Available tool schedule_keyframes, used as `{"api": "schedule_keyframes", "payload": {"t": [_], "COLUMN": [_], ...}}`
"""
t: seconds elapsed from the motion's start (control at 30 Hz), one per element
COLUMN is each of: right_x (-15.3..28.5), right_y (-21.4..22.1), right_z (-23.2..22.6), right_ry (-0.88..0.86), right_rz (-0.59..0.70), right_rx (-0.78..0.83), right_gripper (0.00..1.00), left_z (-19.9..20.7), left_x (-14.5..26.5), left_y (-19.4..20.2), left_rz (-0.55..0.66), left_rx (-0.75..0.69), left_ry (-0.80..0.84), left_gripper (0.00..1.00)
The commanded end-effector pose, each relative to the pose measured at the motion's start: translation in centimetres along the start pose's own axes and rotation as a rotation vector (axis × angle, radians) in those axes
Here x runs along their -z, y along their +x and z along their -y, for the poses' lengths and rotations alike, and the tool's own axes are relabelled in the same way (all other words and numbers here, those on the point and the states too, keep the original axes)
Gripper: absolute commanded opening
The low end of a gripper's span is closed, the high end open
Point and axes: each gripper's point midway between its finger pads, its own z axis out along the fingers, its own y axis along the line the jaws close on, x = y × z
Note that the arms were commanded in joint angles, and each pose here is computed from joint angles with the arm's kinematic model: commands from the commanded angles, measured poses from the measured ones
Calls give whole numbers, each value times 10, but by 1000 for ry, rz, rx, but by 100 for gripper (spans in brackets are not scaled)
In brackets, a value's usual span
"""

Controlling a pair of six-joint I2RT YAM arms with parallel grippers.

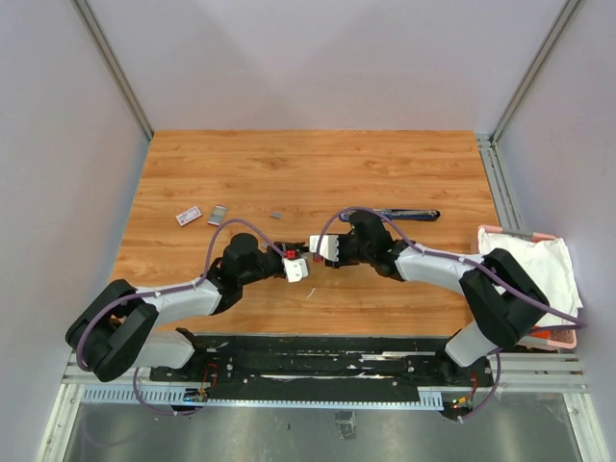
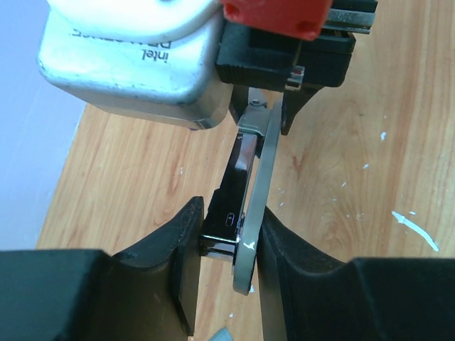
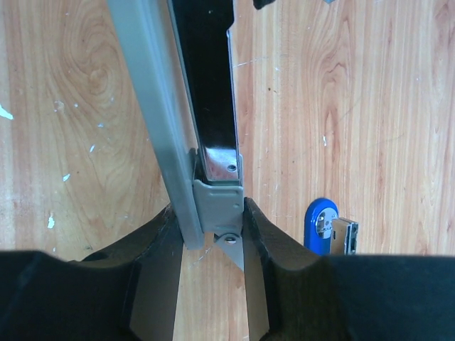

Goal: Unload the staples from the stapler
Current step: Unload the staple at the center of the board.

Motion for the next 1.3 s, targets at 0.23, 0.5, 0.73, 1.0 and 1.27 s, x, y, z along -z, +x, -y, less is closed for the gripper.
{"api": "schedule_keyframes", "payload": {"t": [0.23, 0.5, 0.73, 1.0, 1.27], "right_x": [20, 15, 10, 5, 7], "right_y": [-11, -4, 0, 1, -2], "right_z": [34, 23, 10, 2, -2], "right_ry": [57, -9, -80, -173, -239], "right_rz": [-74, -111, -127, -133, -142], "right_rx": [-202, -236, -248, -323, -387], "right_gripper": [1, 1, 1, 1, 1], "left_z": [-42, -34, -45, -54, -54], "left_x": [6, 7, 10, 24, 30], "left_y": [-9, 0, 1, 6, 9], "left_rz": [5, -20, -34, -59, -64], "left_rx": [-26, -25, -22, 12, 29], "left_ry": [-160, -142, -173, -190, -158], "left_gripper": [48, 56, 64, 69, 71]}}
